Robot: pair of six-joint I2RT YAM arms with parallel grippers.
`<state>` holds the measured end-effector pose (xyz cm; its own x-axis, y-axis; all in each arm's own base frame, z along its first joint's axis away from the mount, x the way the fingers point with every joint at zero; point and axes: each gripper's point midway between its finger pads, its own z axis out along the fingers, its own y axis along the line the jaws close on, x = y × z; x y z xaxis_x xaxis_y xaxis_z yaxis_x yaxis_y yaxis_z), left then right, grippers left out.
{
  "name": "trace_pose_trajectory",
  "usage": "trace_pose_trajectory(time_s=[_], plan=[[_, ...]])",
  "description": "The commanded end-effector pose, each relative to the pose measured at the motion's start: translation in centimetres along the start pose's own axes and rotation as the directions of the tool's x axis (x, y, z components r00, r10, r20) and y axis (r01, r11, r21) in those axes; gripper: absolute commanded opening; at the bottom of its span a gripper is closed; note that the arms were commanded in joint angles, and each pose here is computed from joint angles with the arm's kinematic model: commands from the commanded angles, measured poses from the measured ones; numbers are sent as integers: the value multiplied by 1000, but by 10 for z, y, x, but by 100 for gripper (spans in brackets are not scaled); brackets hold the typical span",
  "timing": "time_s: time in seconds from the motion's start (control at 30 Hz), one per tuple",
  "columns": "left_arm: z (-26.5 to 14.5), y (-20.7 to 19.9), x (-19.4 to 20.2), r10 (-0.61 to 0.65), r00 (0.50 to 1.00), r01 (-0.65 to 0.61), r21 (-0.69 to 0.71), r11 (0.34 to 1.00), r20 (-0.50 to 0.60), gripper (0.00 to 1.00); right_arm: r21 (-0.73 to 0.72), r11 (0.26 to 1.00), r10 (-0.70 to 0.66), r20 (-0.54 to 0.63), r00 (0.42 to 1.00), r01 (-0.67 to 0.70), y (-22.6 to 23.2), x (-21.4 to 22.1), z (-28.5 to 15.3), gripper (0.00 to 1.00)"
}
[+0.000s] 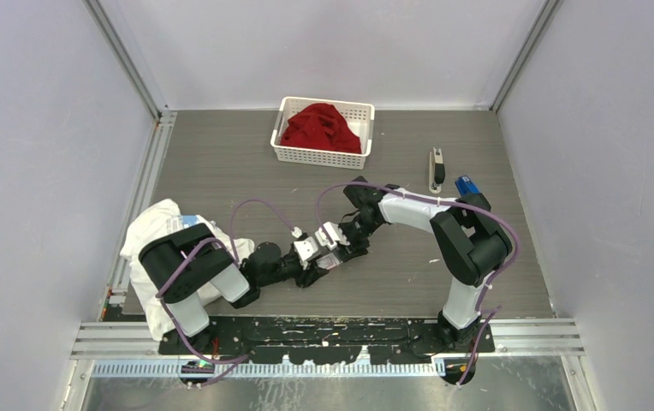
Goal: Unload the staples from the stapler
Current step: Close the staple box at the center of the board.
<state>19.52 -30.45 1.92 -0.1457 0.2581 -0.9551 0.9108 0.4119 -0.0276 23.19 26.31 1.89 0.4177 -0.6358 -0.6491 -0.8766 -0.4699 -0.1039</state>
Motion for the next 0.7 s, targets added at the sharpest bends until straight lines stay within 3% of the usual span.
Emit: trace_pose_trajectory(time_s=[0.0,0.67], plan=[[-14,-13,58,-45,977,55,39,998,-209,45,38,999,-17,5,1000,17,-7,-4,-6,48],[-14,-12,62,-51,974,59,33,998,-221,45,14,1000,-16,10,1000,16,-1,-3,-2,55]])
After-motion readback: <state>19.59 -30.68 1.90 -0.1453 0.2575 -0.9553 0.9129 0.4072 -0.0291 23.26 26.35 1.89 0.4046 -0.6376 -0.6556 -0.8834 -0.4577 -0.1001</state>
